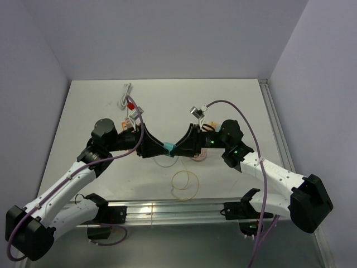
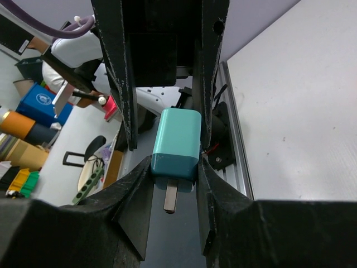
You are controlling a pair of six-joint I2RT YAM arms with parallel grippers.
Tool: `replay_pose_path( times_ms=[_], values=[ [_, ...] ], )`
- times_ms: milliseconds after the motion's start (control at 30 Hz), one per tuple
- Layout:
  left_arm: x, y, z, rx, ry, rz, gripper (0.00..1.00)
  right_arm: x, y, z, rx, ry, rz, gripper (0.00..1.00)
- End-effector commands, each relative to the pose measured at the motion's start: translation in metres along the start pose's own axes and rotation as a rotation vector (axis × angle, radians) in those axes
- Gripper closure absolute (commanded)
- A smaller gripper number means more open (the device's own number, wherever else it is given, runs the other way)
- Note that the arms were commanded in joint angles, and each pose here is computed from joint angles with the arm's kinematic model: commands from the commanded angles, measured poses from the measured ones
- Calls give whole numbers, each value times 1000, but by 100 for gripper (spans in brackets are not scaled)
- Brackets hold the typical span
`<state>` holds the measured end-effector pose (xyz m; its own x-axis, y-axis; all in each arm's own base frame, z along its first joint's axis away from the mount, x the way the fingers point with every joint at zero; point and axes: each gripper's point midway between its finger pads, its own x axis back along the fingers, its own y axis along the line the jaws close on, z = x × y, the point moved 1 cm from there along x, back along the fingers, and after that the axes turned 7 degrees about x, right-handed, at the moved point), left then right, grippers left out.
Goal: Insert the plug
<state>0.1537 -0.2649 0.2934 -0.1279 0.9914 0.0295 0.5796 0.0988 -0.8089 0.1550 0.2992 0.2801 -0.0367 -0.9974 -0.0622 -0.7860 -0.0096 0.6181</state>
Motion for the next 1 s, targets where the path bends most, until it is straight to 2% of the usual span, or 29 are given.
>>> replay_pose_path(
  times_ms=[0, 267, 367, 400, 467, 500, 533, 567, 600, 633, 667, 700, 800, 833, 900, 933, 967],
  values=[
    [-1, -21, -2, -56, 13, 79, 46, -3, 15, -23, 68, -41, -62, 100],
    [-4, -31, 0, -53, 34, 124, 63, -3, 18, -23, 72, -44, -66, 100],
    [-5, -32, 1, -43, 46, 123, 86, -3, 14, -24, 75, -48, -50, 100],
    [-6, -33, 0, -39, 46, 121, 100, -3, 13, -24, 70, -52, -37, 100],
    [-7, -31, 0, -18, 49, 111, 100, -3, 11, -26, 85, -55, -22, 99],
    [-7, -31, -1, -12, 48, 108, 100, -4, 6, -25, 65, -51, 11, 91],
    [-8, -27, -1, 4, 44, 88, 100, -3, 2, -26, 63, -52, 32, 78],
    [-10, -26, -11, -23, 3, 52, 100, -3, 0, -30, 91, -66, 61, 46],
    [-9, -13, -9, 28, 3, -30, 100, 0, -8, -25, 59, -52, 117, 37],
    [-8, -7, -13, 32, -18, -82, 100, 2, -18, -29, 85, -79, 182, 33],
    [-7, -6, -23, 29, -48, -132, 100, 5, -20, -31, 99, -90, 216, 24],
    [-2, 19, -24, 65, -76, -279, 100, 11, -22, -28, 91, -87, 262, 23],
    [9, 46, -46, 105, -184, -490, 100, 30, -36, -34, 120, -136, 430, 21],
    [16, 60, -39, 154, -176, -576, 100, 35, -41, -34, 128, -144, 474, 21],
    [28, 82, -51, 192, -223, -721, 100, 48, -55, -34, 114, -162, 586, 21],
    [33, 97, -40, 237, -183, -799, 100, 52, -60, -30, 117, -154, 611, 21],
    [38, 100, -45, 247, -195, -833, 100, 55, -66, -29, 117, -156, 645, 22]
  ],
)
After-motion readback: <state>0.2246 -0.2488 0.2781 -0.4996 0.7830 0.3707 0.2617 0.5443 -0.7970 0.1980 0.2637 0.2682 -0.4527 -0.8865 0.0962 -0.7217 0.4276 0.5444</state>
